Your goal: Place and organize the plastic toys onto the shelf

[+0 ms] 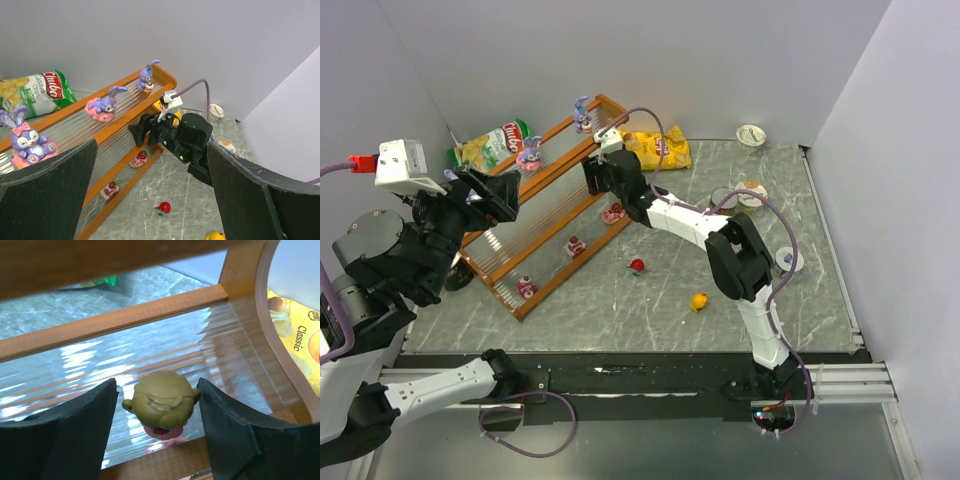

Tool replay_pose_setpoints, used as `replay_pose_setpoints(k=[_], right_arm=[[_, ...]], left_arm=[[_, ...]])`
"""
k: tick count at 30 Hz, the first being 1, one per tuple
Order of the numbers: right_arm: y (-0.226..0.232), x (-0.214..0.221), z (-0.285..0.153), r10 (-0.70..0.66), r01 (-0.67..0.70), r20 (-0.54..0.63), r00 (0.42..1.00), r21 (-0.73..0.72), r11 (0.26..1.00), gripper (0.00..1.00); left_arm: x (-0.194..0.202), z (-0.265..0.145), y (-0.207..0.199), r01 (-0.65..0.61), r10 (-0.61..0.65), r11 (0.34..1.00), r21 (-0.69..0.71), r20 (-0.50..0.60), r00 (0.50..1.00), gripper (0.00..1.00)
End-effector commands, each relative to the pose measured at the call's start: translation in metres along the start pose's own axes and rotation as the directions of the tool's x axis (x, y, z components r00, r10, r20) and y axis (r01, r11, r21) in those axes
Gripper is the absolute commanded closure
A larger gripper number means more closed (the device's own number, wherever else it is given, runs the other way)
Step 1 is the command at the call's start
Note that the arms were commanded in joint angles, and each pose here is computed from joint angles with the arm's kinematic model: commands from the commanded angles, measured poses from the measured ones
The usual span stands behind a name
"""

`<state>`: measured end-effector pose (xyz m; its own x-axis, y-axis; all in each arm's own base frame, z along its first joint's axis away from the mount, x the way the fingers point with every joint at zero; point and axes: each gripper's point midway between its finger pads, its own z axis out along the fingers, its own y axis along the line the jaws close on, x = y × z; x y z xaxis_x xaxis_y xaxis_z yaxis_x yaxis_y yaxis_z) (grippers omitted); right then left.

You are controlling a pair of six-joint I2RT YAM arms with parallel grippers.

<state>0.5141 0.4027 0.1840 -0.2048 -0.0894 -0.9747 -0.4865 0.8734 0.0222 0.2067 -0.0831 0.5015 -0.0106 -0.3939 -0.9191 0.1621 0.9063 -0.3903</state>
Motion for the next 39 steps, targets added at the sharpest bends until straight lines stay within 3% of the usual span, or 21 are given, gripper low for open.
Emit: replay_pose_setpoints(k=[1, 11, 16, 39], right_arm=[[0.001, -0.01, -0.009, -0.007, 0.008, -0.007, 1.0, 0.01, 1.0, 0.24], [-0.004, -0.016, -0.012, -0.008, 0.008, -0.012, 1.0, 0.042, 0.999, 0.13], [-0.004, -0.014, -0.018, -0.004, 0.006, -0.043, 0.999, 0.043, 0.999, 0.0], [-0.003, -0.035, -0.083, 0.028, -0.028, -0.023, 0.999, -0.002, 1.0, 0.0]], left_arm=[[-0.007, 0.0, 0.001, -0.001, 0.001, 1.0, -0.004, 0.027, 1.0, 0.04], [-0.008, -0.002, 0.002, 0.003, -0.003, 1.0, -0.005, 0.029, 1.0, 0.03], [-0.009, -0.003, 0.003, 0.005, -0.005, 1.0, -0.004, 0.03, 1.0, 0.03], [-0.009, -0.009, 0.006, 0.019, -0.019, 1.0, 0.01, 0.036, 0.999, 0.04]])
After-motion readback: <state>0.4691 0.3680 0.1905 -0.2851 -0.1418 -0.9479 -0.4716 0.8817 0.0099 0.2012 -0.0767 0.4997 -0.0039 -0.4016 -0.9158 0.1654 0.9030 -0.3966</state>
